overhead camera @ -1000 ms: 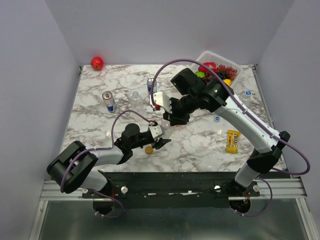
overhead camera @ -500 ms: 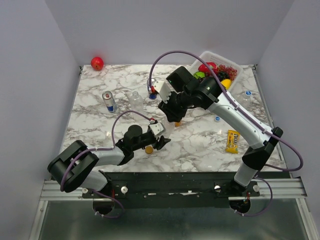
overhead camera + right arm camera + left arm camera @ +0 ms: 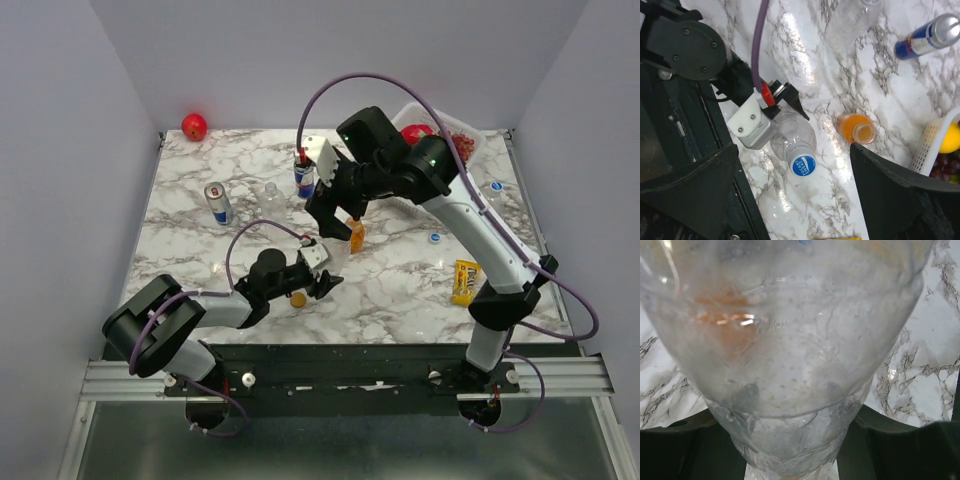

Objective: Screw on the bottle caps

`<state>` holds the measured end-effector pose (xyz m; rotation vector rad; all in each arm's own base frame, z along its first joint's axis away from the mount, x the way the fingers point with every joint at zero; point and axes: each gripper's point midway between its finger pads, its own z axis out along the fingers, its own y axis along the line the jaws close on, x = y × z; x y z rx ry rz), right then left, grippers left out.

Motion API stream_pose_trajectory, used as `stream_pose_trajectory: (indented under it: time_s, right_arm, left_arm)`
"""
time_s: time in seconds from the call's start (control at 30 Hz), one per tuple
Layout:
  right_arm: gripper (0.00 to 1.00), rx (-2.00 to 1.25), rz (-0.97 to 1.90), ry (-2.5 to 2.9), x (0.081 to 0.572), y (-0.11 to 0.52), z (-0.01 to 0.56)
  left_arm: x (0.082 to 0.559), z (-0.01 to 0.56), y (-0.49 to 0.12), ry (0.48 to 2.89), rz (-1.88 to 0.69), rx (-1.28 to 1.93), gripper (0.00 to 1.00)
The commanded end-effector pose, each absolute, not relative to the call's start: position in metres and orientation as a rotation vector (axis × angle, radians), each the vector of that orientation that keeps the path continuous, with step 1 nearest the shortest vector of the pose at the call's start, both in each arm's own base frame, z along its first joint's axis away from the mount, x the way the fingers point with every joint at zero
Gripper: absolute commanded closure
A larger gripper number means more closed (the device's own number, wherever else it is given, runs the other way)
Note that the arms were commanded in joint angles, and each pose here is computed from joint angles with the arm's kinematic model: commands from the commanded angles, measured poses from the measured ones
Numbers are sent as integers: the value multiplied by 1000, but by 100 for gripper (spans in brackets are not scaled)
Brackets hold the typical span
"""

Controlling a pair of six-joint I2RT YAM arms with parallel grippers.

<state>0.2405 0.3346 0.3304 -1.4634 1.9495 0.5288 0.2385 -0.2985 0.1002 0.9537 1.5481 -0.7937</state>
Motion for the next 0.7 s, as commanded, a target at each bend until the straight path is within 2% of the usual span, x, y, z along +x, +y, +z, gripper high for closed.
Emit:
stream_pose_trajectory:
  time_s: [0.0, 0.1, 0.13, 0.3, 0.67]
  right_arm:
    - [0, -1643, 592, 1830, 195, 297, 345]
    - [0, -1639, 577, 1559, 191, 287, 364]
    - [0, -1709, 530, 1551, 193, 282, 334]
    - [0, -1720, 408, 1421, 209, 280, 320]
    - [0, -1880, 569, 1220, 191, 309, 319]
  left_arm:
    - [234, 131, -311, 1425, -893, 976, 100]
    - [229, 142, -312, 1371, -923, 995, 100]
    - [227, 143, -312, 1362, -932, 1004, 100]
    - [217, 142, -313, 1334, -964, 1066, 100]
    - [207, 145, -323, 1318, -1038, 1158, 100]
